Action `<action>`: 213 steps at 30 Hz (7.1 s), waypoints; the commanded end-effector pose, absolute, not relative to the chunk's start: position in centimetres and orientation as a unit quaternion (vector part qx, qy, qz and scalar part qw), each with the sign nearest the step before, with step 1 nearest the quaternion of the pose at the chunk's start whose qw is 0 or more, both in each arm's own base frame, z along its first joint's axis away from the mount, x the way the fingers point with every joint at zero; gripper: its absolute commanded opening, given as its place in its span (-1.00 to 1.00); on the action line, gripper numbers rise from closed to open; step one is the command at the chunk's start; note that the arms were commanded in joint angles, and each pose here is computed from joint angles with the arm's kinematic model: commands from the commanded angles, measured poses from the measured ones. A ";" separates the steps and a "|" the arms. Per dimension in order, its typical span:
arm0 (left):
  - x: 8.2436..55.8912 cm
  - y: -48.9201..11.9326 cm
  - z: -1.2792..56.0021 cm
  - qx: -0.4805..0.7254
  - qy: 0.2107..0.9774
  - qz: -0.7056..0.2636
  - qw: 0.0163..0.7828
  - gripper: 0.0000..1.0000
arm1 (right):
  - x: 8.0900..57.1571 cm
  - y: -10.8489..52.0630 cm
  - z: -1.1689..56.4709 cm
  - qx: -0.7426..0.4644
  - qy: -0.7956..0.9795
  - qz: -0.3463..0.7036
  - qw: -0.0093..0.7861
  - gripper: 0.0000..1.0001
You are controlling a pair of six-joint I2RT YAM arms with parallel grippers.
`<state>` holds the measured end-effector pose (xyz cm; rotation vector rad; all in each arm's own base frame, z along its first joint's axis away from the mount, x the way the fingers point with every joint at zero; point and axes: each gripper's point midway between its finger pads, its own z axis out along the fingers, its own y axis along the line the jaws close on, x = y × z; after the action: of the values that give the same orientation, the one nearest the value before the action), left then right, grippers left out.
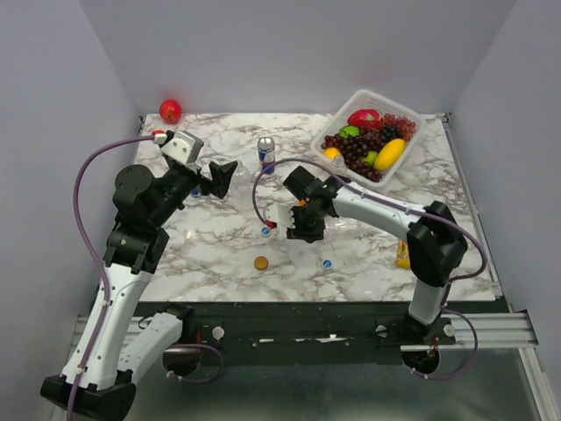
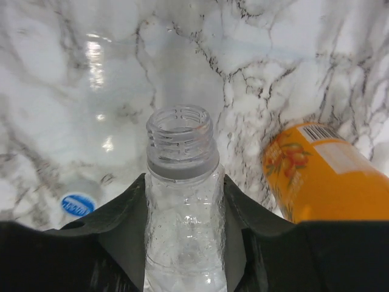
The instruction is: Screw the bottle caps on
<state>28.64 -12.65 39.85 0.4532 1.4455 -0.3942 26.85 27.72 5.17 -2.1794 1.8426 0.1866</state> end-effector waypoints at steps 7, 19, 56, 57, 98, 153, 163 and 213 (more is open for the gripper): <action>24.1 -18.6 39.1 0.340 0.610 -0.334 0.633 0.97 | 21.6 27.7 31.0 -0.596 0.666 0.323 0.313 -0.28; 22.1 -29.0 40.4 0.398 0.558 -0.462 0.562 0.97 | 22.0 28.3 47.1 -0.436 0.565 0.553 0.430 -0.31; 22.3 -38.4 41.3 0.475 0.513 -0.558 0.448 0.81 | 27.1 27.7 52.2 -0.368 0.487 0.556 0.564 -0.33; 22.3 -38.4 41.2 0.474 0.514 -0.558 0.447 0.77 | 27.1 27.7 52.0 -0.367 0.489 0.557 0.561 -0.32; 23.8 -20.4 24.2 0.435 0.672 -0.240 0.550 -1.00 | 20.1 20.5 8.5 -0.778 0.533 0.208 0.260 0.47; 22.4 -24.9 20.6 0.505 0.572 -0.326 0.558 -1.00 | 17.5 22.9 20.6 -0.717 0.583 0.239 0.298 -0.46; 20.7 -30.6 14.8 0.534 0.533 -0.410 0.512 -1.00 | 16.3 24.8 31.7 -0.649 0.610 0.313 0.330 -0.42; 20.0 -31.9 11.4 0.574 0.523 -0.383 0.501 -1.00 | 16.8 28.6 26.0 -0.775 0.537 0.247 0.222 -0.36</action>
<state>19.17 -31.42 9.37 1.4068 1.3518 -0.9777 18.30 29.21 26.74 -2.0668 1.4624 0.6392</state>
